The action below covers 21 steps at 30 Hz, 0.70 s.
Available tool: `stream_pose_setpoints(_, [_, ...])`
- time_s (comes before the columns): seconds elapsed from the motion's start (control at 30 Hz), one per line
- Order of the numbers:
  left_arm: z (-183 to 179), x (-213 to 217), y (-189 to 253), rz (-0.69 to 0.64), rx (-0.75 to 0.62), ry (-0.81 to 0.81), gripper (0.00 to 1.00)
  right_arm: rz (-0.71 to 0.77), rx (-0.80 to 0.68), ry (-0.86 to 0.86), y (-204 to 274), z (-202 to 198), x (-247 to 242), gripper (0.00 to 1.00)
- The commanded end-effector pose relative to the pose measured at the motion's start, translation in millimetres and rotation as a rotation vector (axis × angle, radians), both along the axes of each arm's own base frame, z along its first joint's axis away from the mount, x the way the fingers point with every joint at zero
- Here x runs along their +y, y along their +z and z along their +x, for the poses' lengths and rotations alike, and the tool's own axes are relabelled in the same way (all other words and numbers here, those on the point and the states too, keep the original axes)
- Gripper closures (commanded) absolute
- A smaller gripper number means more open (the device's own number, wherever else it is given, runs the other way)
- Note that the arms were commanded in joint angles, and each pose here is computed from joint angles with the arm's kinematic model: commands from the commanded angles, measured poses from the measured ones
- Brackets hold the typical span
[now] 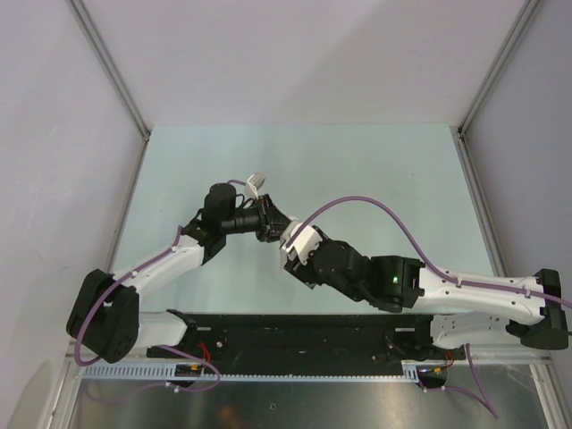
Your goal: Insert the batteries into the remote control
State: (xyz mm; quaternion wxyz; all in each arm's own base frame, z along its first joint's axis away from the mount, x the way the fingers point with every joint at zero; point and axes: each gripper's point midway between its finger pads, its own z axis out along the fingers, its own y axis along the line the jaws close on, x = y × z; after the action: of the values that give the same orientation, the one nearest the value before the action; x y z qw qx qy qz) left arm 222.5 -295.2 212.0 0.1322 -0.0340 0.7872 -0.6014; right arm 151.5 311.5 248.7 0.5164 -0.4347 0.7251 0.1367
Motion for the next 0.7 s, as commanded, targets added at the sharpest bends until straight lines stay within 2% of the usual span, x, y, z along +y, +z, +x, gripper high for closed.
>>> stream_pose_setpoints(0.0, [-2, -4, 28, -0.048, -0.048, -0.036, 1.00, 0.035, -0.002, 0.005, 16, 2, 5, 0.39])
stream_pose_setpoints(0.3, [3, -7, 32, -0.053, -0.040, -0.035, 1.00, 0.026, 0.010, 0.001, 10, 5, 8, 0.37])
stream_pose_setpoints(0.67, [7, -9, 24, -0.041, -0.029, -0.031, 1.00, 0.095, 0.014, 0.004, 29, 3, 4, 0.36])
